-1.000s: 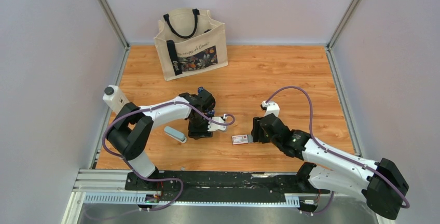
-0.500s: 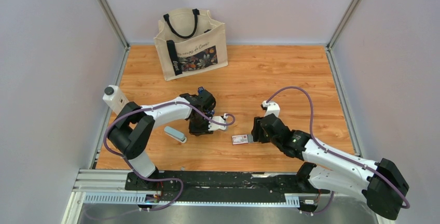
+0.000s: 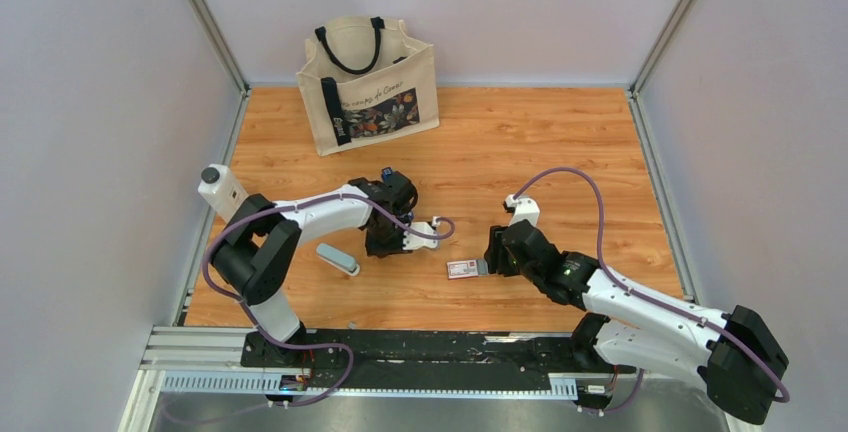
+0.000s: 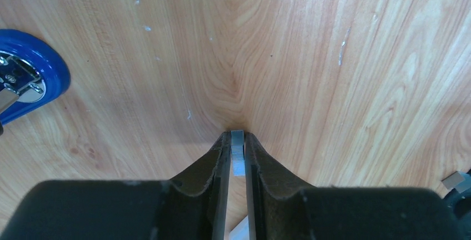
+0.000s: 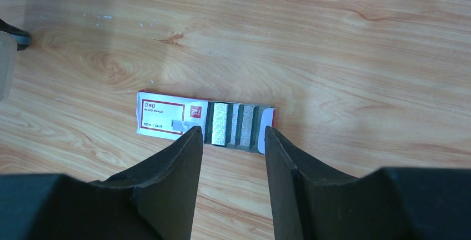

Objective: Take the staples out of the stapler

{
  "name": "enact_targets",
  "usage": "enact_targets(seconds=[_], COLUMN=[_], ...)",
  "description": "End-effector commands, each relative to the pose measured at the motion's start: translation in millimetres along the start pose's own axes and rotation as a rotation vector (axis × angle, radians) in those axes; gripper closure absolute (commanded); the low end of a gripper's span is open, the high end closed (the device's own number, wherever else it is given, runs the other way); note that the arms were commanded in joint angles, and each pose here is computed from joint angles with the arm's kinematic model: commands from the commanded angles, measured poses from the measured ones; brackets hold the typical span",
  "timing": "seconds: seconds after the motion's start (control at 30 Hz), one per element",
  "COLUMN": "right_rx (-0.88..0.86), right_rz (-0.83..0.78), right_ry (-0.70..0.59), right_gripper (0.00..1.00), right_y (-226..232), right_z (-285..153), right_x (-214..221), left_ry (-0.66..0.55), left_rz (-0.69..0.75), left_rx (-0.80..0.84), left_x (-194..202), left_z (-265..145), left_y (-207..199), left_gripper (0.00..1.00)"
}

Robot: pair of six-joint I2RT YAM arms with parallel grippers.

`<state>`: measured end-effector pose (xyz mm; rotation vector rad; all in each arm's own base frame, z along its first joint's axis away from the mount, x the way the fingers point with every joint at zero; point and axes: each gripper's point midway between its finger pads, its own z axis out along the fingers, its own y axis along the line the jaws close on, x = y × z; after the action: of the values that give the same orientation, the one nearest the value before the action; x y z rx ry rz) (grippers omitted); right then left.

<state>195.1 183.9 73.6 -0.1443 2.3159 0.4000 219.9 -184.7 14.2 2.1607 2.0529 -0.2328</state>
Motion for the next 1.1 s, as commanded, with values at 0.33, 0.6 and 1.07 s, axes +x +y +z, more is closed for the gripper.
enact_targets(seconds=[0.33, 0.6, 1.07], right_rx=[-0.057, -0.06, -0.063], right_rz=[0.035, 0.042, 0.058], right_ry=[-0.152, -0.164, -0.122], right_gripper=[0.5, 0.46, 0.41], right_y=[18.0, 16.5, 8.4], right_z=[-26.3, -34.1, -16.3], right_x=[-55.2, -59.2, -28.0], left_ry=[-0.38, -0.186, -0.019], left_rz=[-0.258, -0.201, -0.224], left_rx=[0.093, -0.038, 0.01], left_x=[-112.0, -65.6, -22.5], left_z=[-122.1, -104.4, -29.5], left_y=[7.9, 21.4, 9.4], left_gripper=[0.8, 0.69, 0.35])
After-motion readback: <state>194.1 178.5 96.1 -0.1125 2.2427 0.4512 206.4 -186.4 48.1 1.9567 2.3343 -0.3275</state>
